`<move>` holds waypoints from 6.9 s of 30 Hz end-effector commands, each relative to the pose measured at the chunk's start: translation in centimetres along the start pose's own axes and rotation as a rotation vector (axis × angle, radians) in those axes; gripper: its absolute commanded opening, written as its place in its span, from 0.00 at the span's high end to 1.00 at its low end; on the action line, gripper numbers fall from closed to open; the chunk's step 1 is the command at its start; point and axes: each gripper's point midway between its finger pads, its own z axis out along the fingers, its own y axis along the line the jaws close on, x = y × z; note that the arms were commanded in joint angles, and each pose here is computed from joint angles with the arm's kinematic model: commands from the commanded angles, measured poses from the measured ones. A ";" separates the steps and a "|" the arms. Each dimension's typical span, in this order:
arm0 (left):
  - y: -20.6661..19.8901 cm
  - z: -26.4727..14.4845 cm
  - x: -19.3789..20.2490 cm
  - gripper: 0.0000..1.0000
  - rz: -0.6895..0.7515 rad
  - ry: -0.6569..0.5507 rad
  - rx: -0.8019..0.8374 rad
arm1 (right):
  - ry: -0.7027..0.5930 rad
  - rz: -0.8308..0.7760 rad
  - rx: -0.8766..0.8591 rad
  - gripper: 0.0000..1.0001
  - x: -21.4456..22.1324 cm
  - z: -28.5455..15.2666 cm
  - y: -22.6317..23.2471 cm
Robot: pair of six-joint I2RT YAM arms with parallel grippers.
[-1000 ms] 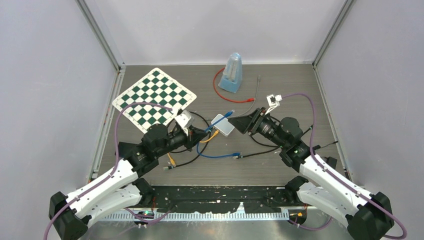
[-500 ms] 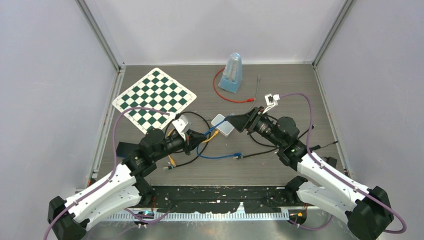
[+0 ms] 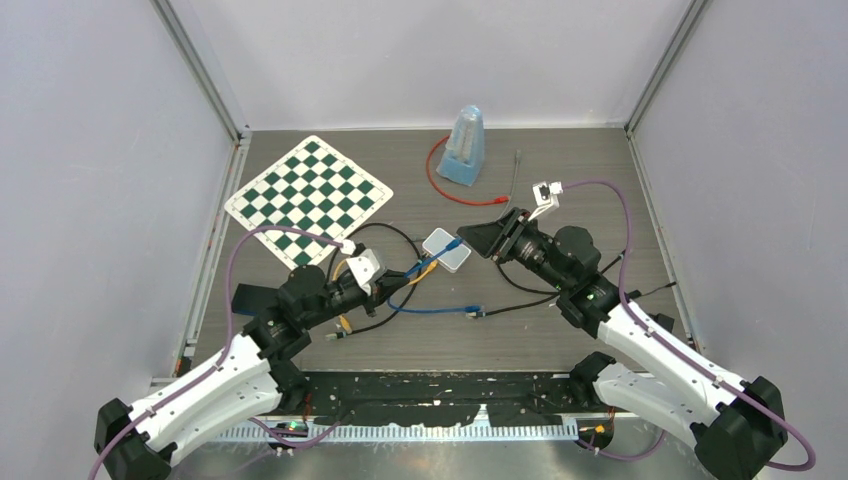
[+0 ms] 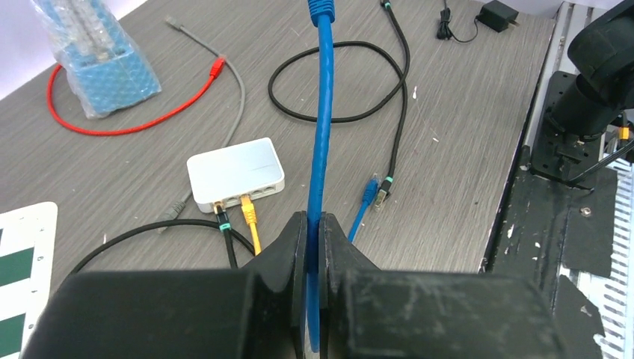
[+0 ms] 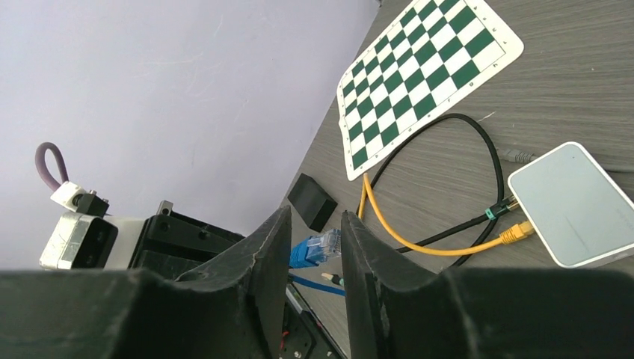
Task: Insert the plug into the switch port
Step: Pick up the connector from the center of the board, then insert the connector into the switch port.
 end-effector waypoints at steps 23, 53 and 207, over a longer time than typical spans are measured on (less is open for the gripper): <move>0.1 0.6 -2.0 1.00 0.087 -0.089 0.018 | 0.043 0.184 -0.037 0.65 1.1 0.0 0.9; 0.5 3.5 -2.9 0.51 0.052 -0.043 0.017 | 0.014 0.249 -0.043 0.92 2.7 -0.6 -1.1; 2.5 12.4 15.7 1.00 -0.203 0.203 -0.372 | 0.855 -0.085 0.149 0.56 12.2 6.8 -22.1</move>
